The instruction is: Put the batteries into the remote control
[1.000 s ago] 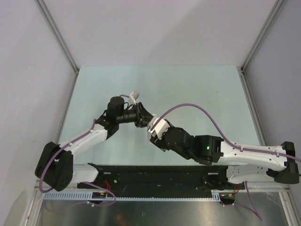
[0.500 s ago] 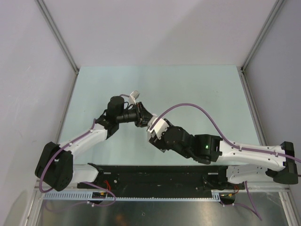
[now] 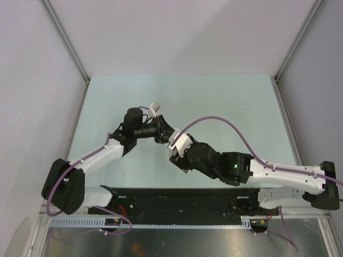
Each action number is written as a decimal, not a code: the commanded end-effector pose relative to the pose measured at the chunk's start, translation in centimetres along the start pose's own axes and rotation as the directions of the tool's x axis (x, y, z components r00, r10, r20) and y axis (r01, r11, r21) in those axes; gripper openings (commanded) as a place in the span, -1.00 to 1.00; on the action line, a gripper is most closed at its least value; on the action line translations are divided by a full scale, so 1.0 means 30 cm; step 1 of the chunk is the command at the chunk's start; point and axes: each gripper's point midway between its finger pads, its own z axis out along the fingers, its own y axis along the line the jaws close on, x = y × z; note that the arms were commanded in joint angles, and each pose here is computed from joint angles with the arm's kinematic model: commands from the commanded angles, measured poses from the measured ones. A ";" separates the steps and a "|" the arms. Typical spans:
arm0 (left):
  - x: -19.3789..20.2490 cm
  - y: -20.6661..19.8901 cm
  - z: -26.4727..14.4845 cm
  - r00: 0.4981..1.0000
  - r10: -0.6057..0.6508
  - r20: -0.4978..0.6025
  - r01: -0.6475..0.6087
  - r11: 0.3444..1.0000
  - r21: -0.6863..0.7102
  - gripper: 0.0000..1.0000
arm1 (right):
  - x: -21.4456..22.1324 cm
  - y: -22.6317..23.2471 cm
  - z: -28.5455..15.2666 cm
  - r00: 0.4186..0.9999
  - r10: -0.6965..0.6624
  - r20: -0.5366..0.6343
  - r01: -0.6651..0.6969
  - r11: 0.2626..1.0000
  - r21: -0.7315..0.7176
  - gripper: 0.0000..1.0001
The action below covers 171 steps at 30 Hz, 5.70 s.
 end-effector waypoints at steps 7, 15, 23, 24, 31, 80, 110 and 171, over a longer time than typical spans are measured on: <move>-0.027 -0.073 0.003 0.999 0.038 0.005 -0.039 0.998 0.053 -1.00 | -0.123 -0.047 -0.059 0.989 0.107 0.104 -0.107 0.994 0.002 0.29; -0.077 -0.052 0.013 0.991 0.105 0.086 -0.108 0.994 0.032 -1.00 | -0.159 -0.219 -0.038 0.839 0.533 0.111 -0.544 0.828 0.138 0.27; -0.130 -0.015 0.029 0.976 0.141 0.168 -0.142 0.990 -0.004 -1.00 | -0.080 -0.168 0.043 0.718 0.695 -0.024 -0.687 0.714 0.132 0.29; -0.134 -0.011 0.032 0.975 0.142 0.172 -0.143 0.990 -0.007 -0.99 | -0.074 -0.160 0.048 0.716 0.697 -0.035 -0.688 0.714 0.131 0.29; -0.152 -0.008 0.047 0.976 0.125 0.178 -0.125 0.992 -0.008 -0.99 | -0.026 -0.109 0.082 0.719 0.687 -0.105 -0.672 0.726 0.147 0.29; -0.159 -0.024 0.038 0.976 0.120 0.182 -0.124 0.992 0.007 -1.00 | -0.008 -0.114 0.072 0.725 0.676 -0.136 -0.667 0.737 0.108 -1.00; -0.029 -0.025 -0.212 0.922 0.279 0.268 -0.302 0.952 0.045 -1.00 | 0.634 -0.702 0.255 0.581 0.794 -0.178 -0.539 0.540 0.647 -1.00; -0.080 0.058 -0.180 0.926 0.263 0.270 -0.266 0.964 -0.028 -1.00 | 0.925 -1.381 0.606 0.488 0.870 -0.066 -0.529 0.355 0.771 0.07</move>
